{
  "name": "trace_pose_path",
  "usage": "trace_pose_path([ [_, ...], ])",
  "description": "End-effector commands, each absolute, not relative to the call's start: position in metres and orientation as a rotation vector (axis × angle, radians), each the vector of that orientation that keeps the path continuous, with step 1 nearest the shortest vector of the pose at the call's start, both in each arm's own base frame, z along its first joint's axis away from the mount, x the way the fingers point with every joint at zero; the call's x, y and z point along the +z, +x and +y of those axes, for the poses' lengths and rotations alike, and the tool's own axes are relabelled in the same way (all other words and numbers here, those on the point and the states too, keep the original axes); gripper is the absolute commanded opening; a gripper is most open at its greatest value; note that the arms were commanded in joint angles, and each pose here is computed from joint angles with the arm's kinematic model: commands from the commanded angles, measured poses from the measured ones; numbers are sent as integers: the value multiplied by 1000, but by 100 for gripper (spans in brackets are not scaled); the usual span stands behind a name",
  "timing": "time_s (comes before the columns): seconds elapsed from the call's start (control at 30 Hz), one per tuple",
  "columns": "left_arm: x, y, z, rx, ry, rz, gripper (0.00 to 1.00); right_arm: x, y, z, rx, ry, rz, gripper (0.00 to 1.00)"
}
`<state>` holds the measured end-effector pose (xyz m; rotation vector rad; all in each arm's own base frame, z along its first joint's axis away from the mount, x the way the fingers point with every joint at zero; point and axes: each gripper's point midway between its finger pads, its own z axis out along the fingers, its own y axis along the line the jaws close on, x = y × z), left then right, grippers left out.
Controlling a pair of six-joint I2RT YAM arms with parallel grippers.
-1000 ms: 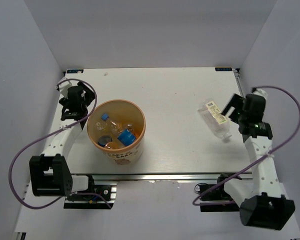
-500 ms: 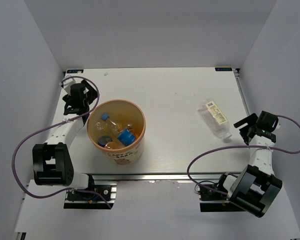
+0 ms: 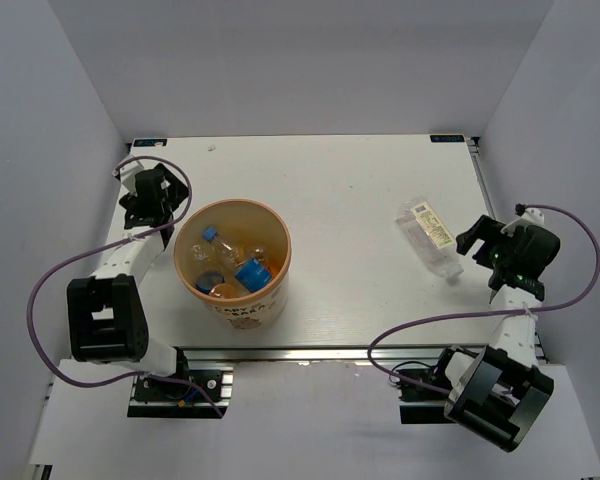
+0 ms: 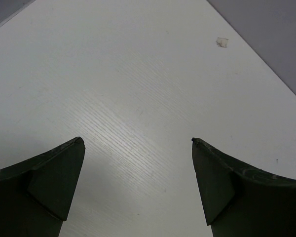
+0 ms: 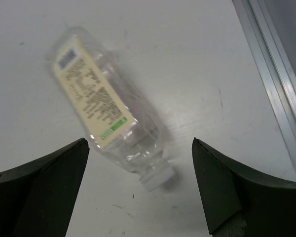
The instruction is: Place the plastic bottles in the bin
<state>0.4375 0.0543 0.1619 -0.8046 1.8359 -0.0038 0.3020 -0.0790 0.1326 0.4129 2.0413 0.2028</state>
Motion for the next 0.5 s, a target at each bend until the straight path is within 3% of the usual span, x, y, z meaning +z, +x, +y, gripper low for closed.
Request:
trace_pose_path([
  [0.0,178,445,63,4,-822,1798,98,189,321,-56,210,-86,1850,89],
  [0.47,173,445,113,208,-964,1729,98,140,308,-42,180,-293,2087,89],
])
